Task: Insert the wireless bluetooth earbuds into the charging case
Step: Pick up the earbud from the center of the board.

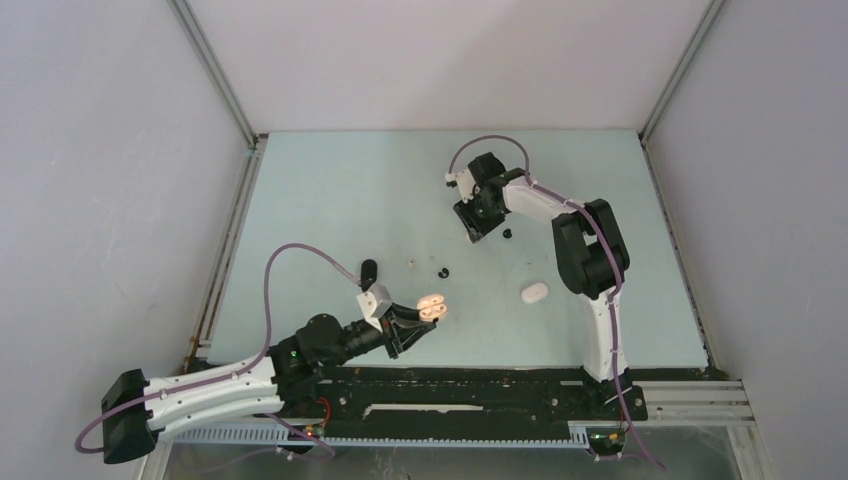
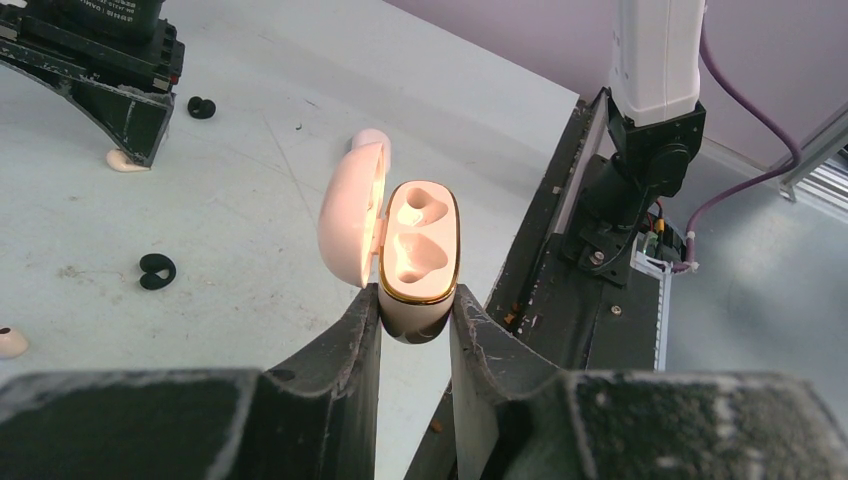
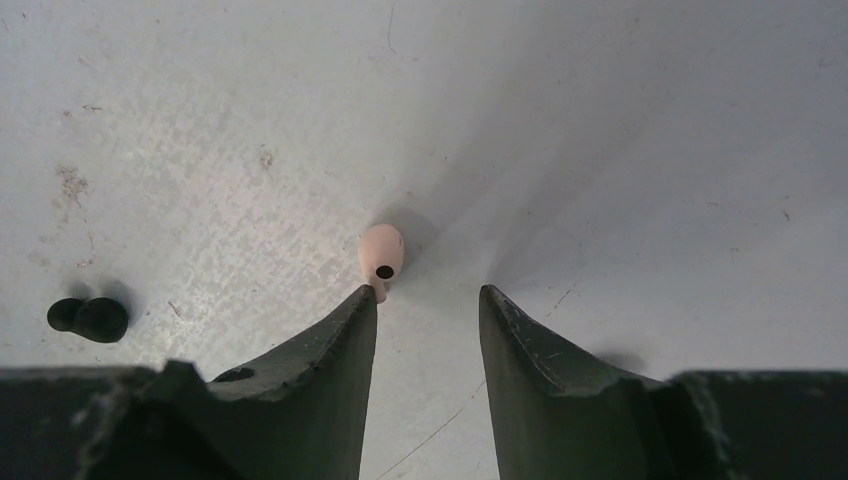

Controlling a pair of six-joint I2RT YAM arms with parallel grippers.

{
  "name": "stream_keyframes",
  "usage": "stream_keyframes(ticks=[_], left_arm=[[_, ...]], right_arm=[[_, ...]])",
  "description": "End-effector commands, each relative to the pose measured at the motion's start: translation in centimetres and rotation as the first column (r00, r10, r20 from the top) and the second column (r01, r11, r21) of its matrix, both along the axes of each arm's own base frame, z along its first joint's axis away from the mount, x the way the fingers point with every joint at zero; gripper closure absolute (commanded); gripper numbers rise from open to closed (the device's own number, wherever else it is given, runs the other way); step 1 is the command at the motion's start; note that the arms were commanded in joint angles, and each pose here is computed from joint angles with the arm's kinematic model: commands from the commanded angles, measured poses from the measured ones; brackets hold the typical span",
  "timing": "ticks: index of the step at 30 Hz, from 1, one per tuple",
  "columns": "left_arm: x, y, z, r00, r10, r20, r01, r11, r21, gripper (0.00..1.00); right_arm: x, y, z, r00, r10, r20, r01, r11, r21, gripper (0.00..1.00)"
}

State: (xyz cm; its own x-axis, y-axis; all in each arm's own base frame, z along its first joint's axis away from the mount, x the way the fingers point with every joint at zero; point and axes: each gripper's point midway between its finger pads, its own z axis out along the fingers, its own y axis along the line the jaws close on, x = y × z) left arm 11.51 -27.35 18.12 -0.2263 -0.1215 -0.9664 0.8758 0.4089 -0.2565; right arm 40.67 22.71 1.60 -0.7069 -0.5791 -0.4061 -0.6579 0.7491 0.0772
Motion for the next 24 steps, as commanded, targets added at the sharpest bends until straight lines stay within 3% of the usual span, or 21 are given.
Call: stream_keyframes(ticks=[1,15,24], left_arm=[[-0.1,-0.3,2.3,0.999,-0.01,0.037,0.012,0.999,-0.053,1.0],[-0.1,-0.3,2.5,0.999,-0.01,0.033,0.012,0.998,-0.056,1.0],[-0.1,-0.3,2.6,1.0,-0.01,0.029,0.012,0.998,-0.057,1.0]], right_arm=[[1.0,0.1,2.8,0.998,0.008,0.069,-0.01,1.0,0.024,0.55],[2.4,-1.5,1.5,0.996,0.003,0.093,0.001,0.999,-0.048,0.56],[3.2,-1.6,3.7,0.991,-0.002,0.133,0.003,1.0,-0.009,0.56]])
